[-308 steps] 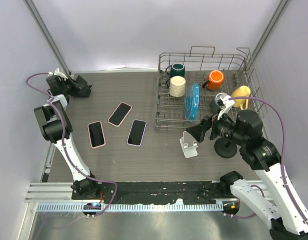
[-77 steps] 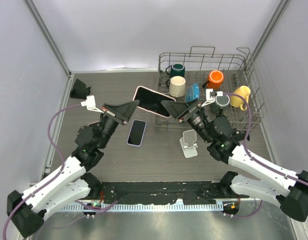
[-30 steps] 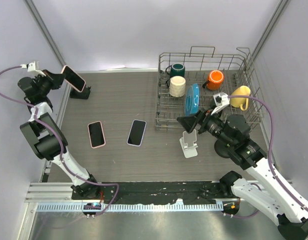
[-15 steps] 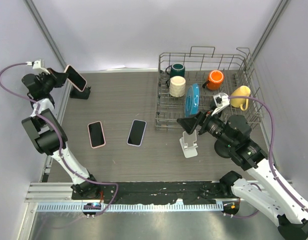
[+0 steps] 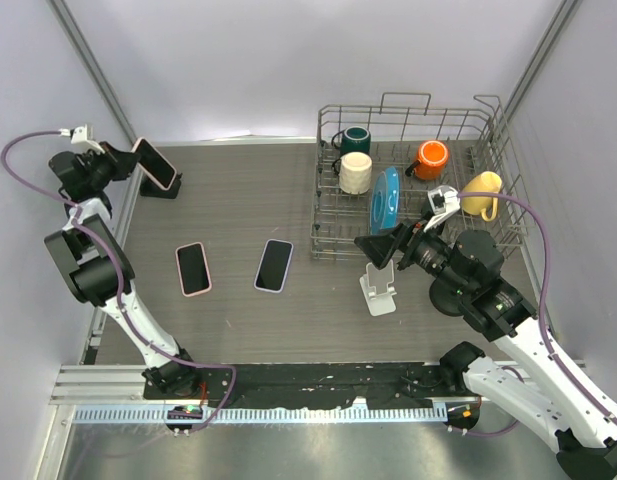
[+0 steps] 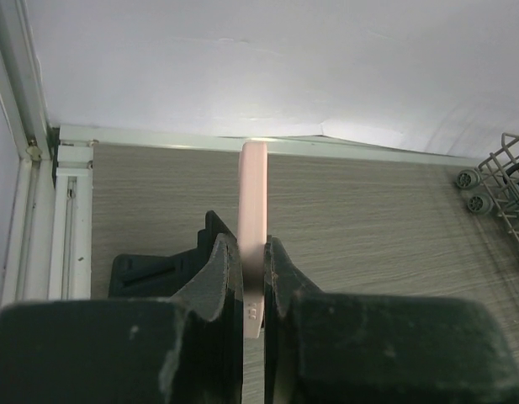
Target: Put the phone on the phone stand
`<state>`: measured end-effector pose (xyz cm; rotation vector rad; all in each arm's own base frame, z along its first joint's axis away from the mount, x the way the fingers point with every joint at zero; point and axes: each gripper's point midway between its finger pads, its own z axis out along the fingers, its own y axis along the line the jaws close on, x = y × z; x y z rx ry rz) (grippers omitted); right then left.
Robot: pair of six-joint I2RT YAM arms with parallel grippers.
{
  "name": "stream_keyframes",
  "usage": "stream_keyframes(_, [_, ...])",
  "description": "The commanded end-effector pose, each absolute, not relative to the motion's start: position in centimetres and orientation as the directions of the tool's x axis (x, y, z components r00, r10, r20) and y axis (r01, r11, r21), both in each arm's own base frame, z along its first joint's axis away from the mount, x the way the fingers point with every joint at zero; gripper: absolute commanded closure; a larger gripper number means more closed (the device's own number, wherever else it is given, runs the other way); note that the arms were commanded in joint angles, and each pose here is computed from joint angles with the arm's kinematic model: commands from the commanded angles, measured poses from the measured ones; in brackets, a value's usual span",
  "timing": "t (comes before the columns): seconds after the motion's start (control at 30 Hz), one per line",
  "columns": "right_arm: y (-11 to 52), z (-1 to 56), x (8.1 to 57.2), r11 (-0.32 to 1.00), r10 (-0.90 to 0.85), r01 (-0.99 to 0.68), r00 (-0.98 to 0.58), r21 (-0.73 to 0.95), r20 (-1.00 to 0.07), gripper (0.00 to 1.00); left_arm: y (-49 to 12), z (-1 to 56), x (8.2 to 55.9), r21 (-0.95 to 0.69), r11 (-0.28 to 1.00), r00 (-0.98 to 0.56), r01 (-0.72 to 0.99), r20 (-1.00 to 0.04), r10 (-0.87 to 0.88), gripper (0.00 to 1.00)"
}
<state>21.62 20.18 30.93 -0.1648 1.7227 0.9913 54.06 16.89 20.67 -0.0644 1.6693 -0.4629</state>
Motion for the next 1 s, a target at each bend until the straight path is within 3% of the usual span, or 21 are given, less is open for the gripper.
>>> stream_keyframes(0.0, [20.1, 33.0, 21.8, 0.632, 0.372, -0.580, -0.354, 0.513, -0.858, 0.14, 17.0, 23.1, 54.8, -0.285, 0.924, -0.100, 0.254, -0.958, -0.268, 1.00])
stream_keyframes(0.97, [19.9, 32.6, 21.9, 0.638, 0.378, -0.570, -0.354, 0.518, -0.855, 0.14, 18.9, 20.8, 56.1, -0.340, 0.933, -0.117, 0.114, -0.938, -0.328, 1.00])
